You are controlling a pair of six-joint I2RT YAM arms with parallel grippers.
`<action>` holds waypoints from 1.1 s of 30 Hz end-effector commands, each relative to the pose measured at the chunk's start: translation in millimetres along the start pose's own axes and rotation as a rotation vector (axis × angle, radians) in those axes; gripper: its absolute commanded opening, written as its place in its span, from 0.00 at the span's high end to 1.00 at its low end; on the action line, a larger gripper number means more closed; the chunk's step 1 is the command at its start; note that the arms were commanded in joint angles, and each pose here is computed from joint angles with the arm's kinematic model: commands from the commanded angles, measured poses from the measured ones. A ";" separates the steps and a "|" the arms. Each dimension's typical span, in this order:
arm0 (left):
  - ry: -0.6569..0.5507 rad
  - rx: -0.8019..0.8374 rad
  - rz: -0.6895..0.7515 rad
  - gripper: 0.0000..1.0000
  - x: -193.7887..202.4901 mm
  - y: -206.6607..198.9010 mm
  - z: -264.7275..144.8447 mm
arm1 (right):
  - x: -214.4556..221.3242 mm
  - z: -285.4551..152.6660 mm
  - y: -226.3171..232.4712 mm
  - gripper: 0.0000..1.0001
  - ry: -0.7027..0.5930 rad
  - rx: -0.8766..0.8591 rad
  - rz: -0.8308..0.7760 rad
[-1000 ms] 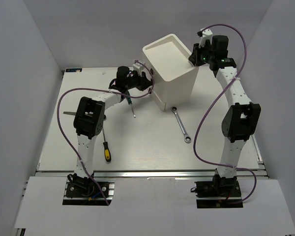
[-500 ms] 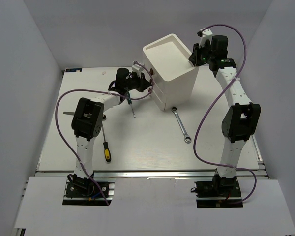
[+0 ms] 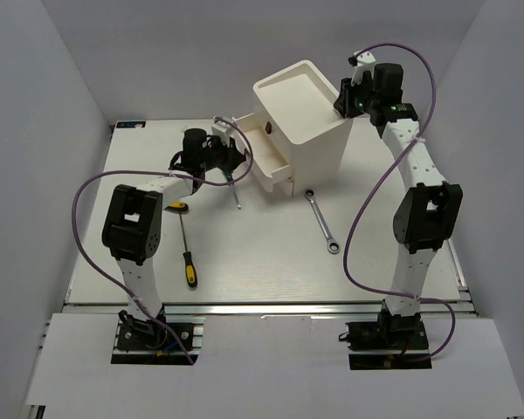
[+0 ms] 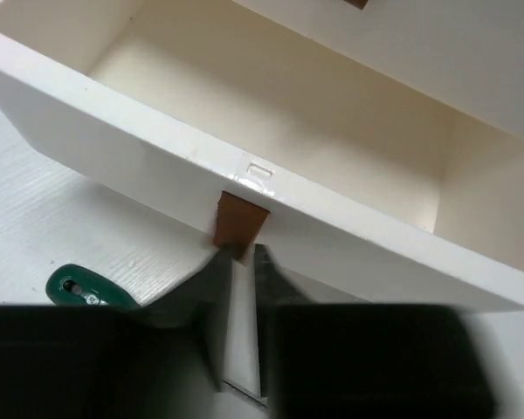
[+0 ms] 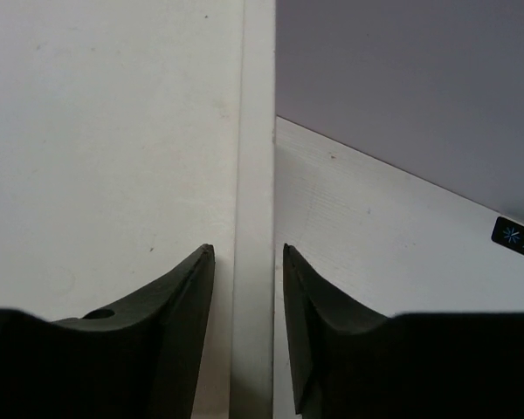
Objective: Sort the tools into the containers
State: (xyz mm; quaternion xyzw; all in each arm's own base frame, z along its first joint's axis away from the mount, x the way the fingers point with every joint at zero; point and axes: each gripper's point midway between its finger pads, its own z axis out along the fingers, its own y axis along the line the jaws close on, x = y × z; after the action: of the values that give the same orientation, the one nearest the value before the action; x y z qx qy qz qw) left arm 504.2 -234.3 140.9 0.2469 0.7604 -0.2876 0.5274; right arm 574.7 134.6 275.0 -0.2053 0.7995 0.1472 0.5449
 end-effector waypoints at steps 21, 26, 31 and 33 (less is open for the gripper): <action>-0.046 -0.301 -0.438 0.39 -72.9 27.7 -86.1 | -14.5 -47.6 -13.3 0.11 0.007 -0.073 -0.094; -0.023 -0.418 -0.544 0.31 -61.4 27.0 -134.5 | -25.4 -87.2 -52.6 0.11 -0.048 -0.036 -0.084; -0.073 -0.632 -0.670 0.08 -49.8 31.0 -182.4 | -32.6 -124.8 -47.7 0.11 -0.119 -0.099 -0.211; -0.092 -0.711 -0.724 0.07 -41.5 31.2 -203.7 | -48.1 -150.9 -12.8 0.11 -0.217 -0.207 -0.365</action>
State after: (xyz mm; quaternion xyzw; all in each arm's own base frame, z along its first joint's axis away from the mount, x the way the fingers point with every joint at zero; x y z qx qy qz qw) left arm 429.3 -101.0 236.4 -0.1469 0.8285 -0.2269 0.4905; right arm 518.0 24.8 323.9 -0.2604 0.7663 0.1353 0.5715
